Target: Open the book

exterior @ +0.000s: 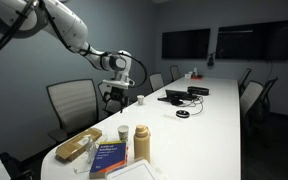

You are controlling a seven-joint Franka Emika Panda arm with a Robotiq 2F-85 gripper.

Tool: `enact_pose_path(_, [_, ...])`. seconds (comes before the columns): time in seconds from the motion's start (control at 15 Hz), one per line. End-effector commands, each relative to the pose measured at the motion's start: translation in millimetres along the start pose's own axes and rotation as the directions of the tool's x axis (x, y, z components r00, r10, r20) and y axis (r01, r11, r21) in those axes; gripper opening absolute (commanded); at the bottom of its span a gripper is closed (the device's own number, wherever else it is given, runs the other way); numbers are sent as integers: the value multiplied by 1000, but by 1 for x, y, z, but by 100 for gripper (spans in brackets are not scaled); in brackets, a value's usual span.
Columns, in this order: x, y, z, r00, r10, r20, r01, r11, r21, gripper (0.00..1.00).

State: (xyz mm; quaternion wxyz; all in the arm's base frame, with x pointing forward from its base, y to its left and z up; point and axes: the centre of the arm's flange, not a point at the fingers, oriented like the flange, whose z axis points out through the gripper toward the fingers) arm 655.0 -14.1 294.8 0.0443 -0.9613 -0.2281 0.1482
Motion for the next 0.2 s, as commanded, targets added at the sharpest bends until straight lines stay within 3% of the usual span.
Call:
enact_pose_path(0.0, [-31,-20,-7,999,35,-31,-37,998,-49,100])
enact_pose_path(0.13, [-36,-23,-11,998,40,-42,-42,998,-56,100])
